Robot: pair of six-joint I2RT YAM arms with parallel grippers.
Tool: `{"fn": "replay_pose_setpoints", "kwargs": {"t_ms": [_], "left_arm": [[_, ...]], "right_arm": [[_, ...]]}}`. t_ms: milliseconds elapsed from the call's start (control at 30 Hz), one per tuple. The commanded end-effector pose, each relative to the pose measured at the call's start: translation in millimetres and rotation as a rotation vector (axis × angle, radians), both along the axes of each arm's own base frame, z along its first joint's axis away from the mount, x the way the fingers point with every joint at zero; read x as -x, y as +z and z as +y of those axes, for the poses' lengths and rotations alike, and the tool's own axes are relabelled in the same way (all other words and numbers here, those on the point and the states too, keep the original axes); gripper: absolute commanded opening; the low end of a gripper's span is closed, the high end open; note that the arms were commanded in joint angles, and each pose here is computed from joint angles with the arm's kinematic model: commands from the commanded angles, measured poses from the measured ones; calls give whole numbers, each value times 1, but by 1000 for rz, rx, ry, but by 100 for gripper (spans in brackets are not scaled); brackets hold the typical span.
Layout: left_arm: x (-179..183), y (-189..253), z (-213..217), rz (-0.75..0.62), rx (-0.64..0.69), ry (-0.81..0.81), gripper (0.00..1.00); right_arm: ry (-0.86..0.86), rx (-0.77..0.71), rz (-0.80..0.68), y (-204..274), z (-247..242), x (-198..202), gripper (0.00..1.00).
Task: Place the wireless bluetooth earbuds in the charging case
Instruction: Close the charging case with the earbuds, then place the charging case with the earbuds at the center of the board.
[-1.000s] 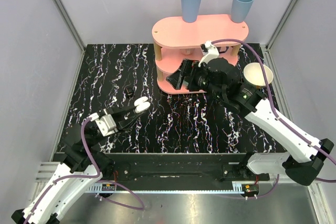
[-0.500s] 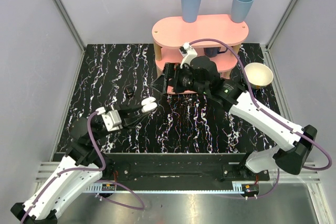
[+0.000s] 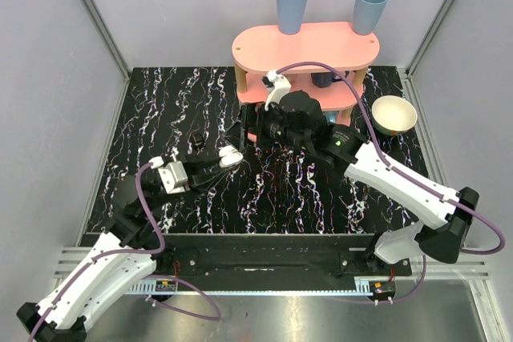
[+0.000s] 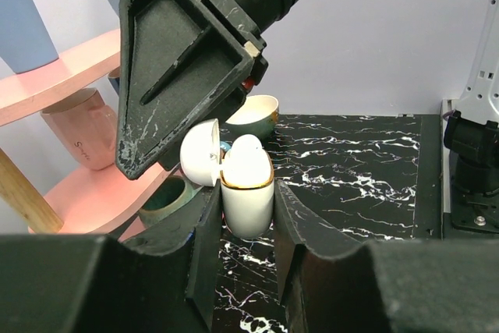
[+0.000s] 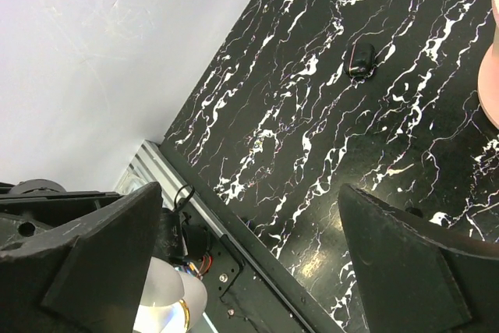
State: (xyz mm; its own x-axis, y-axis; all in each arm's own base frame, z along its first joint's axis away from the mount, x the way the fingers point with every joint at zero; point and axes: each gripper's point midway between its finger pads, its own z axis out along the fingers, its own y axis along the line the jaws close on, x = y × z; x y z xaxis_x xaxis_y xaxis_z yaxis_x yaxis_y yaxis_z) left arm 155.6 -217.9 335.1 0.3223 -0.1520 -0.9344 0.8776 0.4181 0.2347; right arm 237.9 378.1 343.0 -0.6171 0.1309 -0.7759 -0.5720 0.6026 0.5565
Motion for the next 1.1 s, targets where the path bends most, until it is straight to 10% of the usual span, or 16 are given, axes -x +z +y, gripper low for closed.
{"fn": "replay_pose_setpoints", "kwargs": {"t_ms": [0, 433, 733, 1067], "left_arm": [[-3, 26, 5, -56, 90, 32, 0], [-23, 23, 18, 57, 146, 155, 0], [-45, -17, 23, 408, 161, 267, 0], [-57, -83, 20, 804, 206, 325, 0]], "right_arm": [[8, 6, -40, 8, -9, 9, 100], [-106, 12, -90, 7, -34, 6, 100], [-540, 24, -156, 8, -125, -20, 100], [-523, 63, -87, -23, -128, -12, 100]]}}
